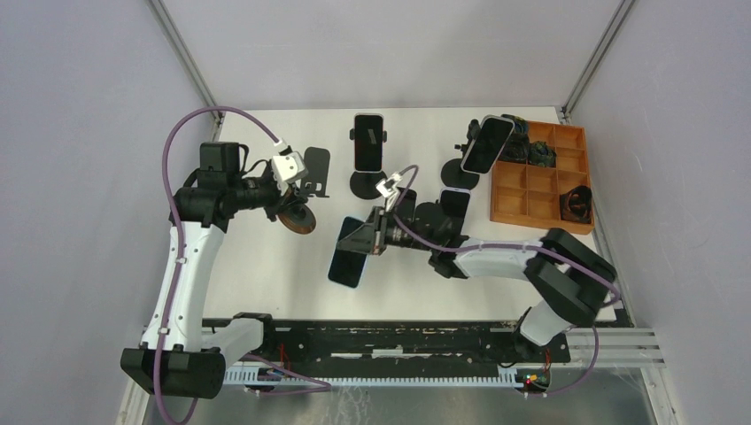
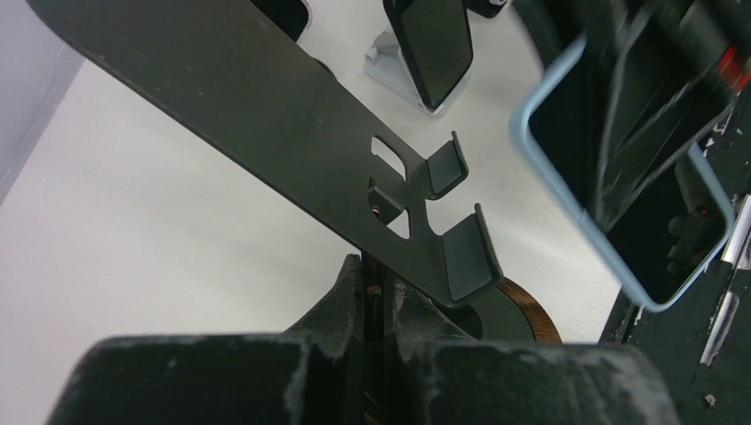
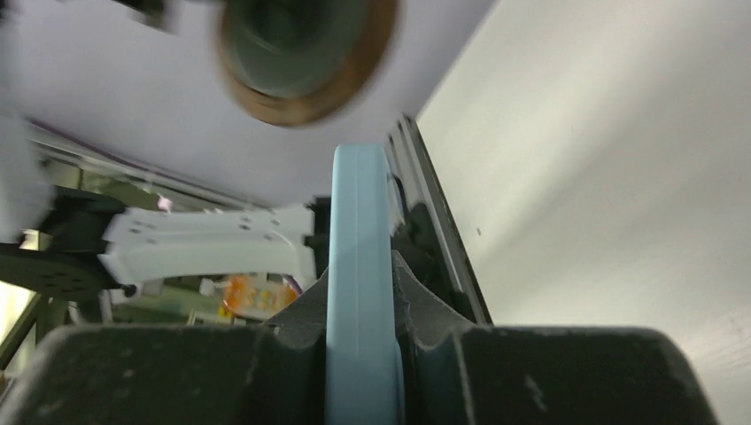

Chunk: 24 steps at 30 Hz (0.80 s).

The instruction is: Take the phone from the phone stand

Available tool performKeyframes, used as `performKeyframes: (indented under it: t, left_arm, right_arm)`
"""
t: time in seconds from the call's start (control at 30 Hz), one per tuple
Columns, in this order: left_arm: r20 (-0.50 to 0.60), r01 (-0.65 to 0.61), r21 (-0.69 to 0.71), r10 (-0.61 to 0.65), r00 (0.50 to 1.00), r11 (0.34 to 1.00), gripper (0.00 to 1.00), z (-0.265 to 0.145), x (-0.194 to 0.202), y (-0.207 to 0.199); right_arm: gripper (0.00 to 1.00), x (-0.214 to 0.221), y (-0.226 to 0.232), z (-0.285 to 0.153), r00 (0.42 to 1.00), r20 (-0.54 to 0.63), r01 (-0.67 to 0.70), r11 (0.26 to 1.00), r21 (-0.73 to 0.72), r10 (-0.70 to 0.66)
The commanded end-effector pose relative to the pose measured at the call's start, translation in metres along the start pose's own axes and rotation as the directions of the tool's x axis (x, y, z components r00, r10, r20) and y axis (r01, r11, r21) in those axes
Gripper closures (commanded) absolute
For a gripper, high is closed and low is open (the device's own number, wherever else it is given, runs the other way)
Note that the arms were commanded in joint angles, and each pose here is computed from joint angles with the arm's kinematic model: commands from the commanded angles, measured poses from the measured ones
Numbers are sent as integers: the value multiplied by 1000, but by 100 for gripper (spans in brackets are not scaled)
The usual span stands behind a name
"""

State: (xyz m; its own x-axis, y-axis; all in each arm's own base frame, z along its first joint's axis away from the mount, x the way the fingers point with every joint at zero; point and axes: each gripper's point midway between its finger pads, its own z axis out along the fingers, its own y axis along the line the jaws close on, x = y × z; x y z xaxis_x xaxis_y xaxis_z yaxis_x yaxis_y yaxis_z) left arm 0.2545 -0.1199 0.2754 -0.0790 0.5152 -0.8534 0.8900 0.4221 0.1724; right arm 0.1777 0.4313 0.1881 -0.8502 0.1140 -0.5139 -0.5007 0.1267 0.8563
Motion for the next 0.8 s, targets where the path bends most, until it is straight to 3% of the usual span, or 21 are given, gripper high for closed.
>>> performKeyframes:
  t: [0.0,0.2,0.4,0.7,0.77]
  left_arm:
    - [96,4,30,-7,995,1000,98,-11,-32,-10]
    - [119,12,67,-20,993,998,98,-15,-35,-23]
    - [135,20,91,-32,990,996,98,-14,-37,-29]
    - [155,-1,133,-19,988,991,98,-16,-39,-38]
    - [151,-5,141,-17,988,990,98,-16,-37,-40]
  right_arm:
    - [100,15,-6,45,996,-69,48,999,6,-47]
    - [100,32,-44,90,993,-119,36,996,83,-26]
    - [100,43,-89,104,992,-127,27,980,198,-2]
    - [85,53,-133,106,986,-165,78,950,303,-29]
    - [79,53,-139,105,987,-162,74,945,317,-23]
